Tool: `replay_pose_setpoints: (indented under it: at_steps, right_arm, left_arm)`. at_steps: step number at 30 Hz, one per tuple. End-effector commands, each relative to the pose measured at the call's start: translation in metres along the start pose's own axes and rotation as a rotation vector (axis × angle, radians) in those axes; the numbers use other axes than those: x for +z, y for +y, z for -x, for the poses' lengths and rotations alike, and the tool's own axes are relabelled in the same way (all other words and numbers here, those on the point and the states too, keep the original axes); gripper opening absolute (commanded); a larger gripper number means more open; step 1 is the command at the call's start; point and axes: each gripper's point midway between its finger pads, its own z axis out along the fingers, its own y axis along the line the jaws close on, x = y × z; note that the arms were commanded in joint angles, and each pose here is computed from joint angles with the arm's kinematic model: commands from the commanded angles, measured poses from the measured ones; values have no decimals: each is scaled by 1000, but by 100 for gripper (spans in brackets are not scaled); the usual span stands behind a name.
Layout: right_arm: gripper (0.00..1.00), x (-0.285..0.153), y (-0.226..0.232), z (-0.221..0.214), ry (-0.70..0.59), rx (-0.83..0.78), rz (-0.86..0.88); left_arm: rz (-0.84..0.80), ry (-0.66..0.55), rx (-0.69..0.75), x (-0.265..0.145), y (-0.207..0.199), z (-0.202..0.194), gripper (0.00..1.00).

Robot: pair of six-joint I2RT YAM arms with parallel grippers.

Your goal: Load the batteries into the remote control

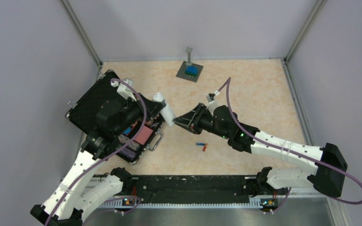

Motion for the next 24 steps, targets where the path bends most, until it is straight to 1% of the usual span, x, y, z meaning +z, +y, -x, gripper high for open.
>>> replay_pose_setpoints:
  at_steps: [1, 9, 20, 24]
  right_arm:
    - [26, 3, 20, 6, -21, 35, 93]
    - [26, -1, 28, 12, -58, 27, 168]
    - [26, -11, 50, 20, -113, -62, 283]
    - [26, -12, 55, 19, -107, -81, 313]
  left_arm:
    - [-118, -76, -35, -8, -34, 26, 0]
    - [-124, -69, -68, -10, -37, 26, 0]
    - [-121, -22, -101, -6, -34, 14, 0]
    - [-115, 2, -104, -2, -32, 9, 0]
